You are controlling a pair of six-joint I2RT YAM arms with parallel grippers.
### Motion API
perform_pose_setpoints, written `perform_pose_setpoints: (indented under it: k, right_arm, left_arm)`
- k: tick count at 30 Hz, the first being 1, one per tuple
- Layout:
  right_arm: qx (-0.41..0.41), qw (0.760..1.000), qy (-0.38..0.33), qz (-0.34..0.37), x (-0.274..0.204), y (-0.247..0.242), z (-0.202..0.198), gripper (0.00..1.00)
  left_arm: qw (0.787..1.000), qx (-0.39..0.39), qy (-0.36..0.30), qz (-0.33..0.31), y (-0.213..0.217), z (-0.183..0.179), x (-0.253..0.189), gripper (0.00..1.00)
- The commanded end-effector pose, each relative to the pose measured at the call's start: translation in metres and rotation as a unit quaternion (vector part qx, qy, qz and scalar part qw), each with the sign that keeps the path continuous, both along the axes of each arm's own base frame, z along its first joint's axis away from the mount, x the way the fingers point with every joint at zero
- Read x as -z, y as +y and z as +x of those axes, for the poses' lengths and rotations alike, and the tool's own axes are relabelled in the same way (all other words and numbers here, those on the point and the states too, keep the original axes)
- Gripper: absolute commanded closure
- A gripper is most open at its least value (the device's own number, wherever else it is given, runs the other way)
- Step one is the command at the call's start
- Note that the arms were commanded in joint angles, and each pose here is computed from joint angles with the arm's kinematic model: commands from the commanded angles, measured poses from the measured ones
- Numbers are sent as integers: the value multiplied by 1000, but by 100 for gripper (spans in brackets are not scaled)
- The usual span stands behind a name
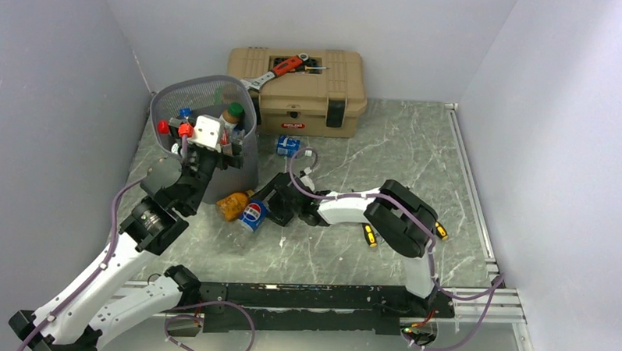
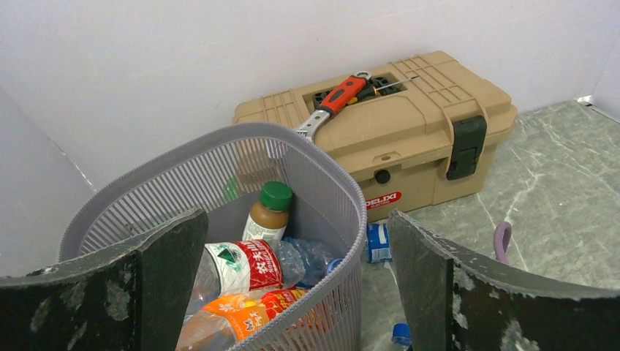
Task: Put the plastic bottles in the bin
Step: Pick up the plastic bottle at the center of the board.
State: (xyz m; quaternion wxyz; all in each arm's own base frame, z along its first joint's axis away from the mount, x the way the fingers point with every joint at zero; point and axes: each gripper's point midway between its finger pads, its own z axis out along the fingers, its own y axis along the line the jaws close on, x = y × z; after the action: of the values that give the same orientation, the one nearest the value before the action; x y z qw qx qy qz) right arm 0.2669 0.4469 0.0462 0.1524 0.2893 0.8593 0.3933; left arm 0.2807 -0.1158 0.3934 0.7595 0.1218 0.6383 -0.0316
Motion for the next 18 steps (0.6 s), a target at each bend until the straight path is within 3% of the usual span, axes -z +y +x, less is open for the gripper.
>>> perform_pose_setpoints:
  k: [1,9,18]
  right_arm:
    - [-12,997,21,-70,51,-26,-17,24]
    - [-55,992,-48,-105,37,-50,-23,47]
    - [-77,967,-198,-144,-28,-102,-24,73]
  left_arm:
    - [1000,8,-17,-23,-3,-2,-15,2]
    - [1000,12,-16,-21,-4,-3,-14,2]
    - [1000,17,-19,-18,-6,-6,-15,2]
